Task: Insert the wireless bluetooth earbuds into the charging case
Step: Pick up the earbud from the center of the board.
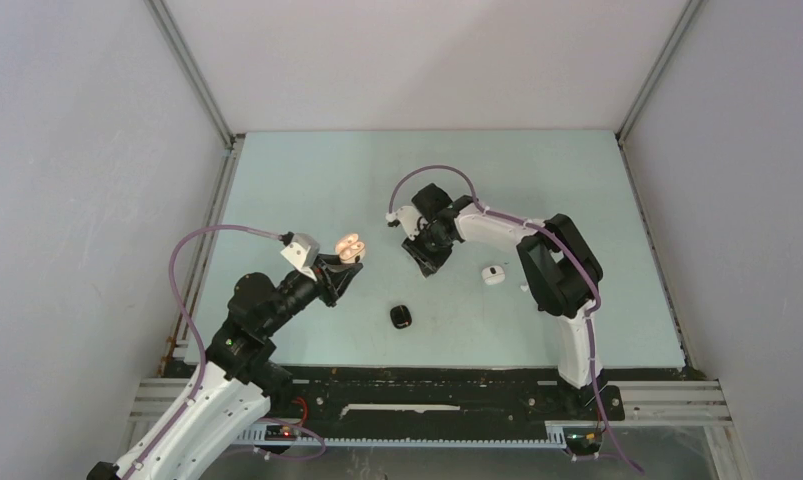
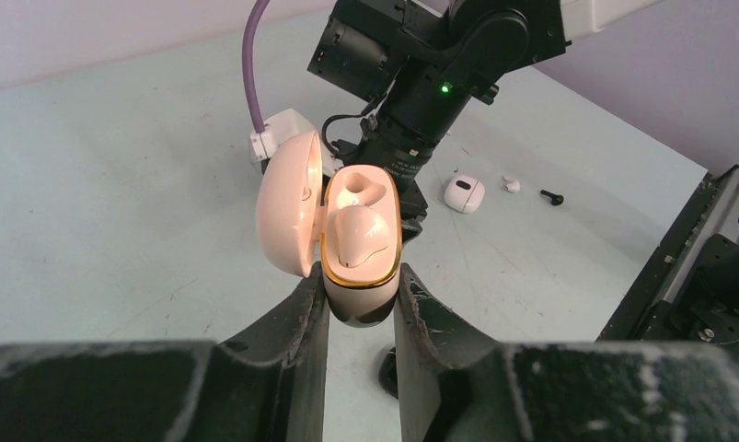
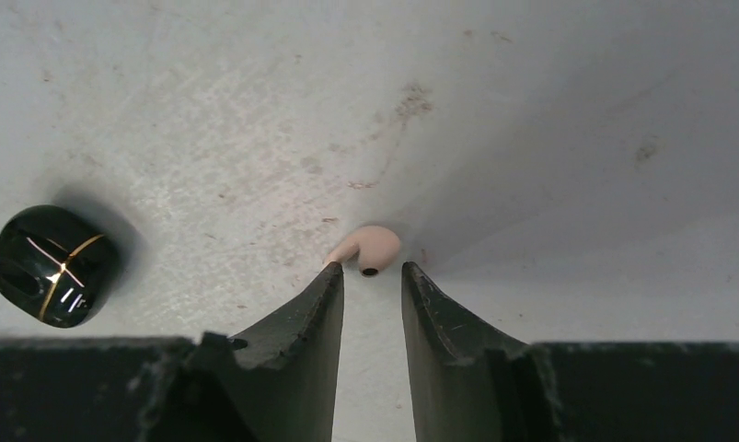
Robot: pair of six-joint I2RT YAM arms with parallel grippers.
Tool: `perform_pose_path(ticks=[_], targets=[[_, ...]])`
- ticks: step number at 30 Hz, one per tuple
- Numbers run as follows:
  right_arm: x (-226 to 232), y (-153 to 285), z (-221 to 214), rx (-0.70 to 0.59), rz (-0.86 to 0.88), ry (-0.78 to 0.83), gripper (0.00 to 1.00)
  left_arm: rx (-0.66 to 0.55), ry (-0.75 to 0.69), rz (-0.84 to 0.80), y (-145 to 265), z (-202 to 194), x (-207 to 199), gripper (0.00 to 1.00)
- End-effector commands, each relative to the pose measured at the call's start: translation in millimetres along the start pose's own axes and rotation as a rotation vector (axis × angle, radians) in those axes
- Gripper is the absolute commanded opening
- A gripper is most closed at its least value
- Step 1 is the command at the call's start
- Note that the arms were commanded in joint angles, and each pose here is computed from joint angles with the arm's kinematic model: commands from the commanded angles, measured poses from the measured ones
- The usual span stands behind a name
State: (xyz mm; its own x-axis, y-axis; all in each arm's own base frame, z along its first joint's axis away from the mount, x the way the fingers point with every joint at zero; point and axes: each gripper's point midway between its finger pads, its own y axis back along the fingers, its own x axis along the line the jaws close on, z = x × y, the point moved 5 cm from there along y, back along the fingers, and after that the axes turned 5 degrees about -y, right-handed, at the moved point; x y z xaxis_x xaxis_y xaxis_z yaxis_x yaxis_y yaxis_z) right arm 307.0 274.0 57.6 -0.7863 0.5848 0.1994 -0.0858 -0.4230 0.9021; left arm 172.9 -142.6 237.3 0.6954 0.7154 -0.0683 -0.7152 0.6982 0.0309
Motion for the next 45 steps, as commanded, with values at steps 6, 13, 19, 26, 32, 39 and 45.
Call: perform_pose_path(ticks=[6,13,19,26,32,39,45], targets=[[10.6,-3.1,6.8,-0.001,-0.011,0.036,0.33,-0.053,-0.031,-0.009,-1.2,12.5,0.7,0.01],[6.1,-10.8,11.6,-0.013,-0.023,0.053,0.33,-0.049,-0.03,-0.012,-1.9,12.0,0.6,0.01],[4.4,-13.4,18.9,-0.023,-0.035,0.069,0.35,-0.048,-0.03,-0.017,-2.9,12.1,0.6,0.01],[6.4,-18.2,26.0,-0.022,-0.021,0.062,0.34,-0.052,-0.029,-0.018,-2.6,12.8,0.8,0.01],[7.2,-16.6,21.0,-0.012,-0.019,0.052,0.35,-0.054,-0.029,-0.017,-2.2,13.1,1.0,0.01],[3.7,-12.1,15.1,-0.008,-0.065,0.036,0.37,-0.053,-0.029,-0.02,-2.3,12.8,0.7,0.01],[2.9,-10.3,12.3,-0.005,-0.091,0.044,0.4,-0.053,-0.028,-0.02,-2.3,12.9,0.5,0.01]])
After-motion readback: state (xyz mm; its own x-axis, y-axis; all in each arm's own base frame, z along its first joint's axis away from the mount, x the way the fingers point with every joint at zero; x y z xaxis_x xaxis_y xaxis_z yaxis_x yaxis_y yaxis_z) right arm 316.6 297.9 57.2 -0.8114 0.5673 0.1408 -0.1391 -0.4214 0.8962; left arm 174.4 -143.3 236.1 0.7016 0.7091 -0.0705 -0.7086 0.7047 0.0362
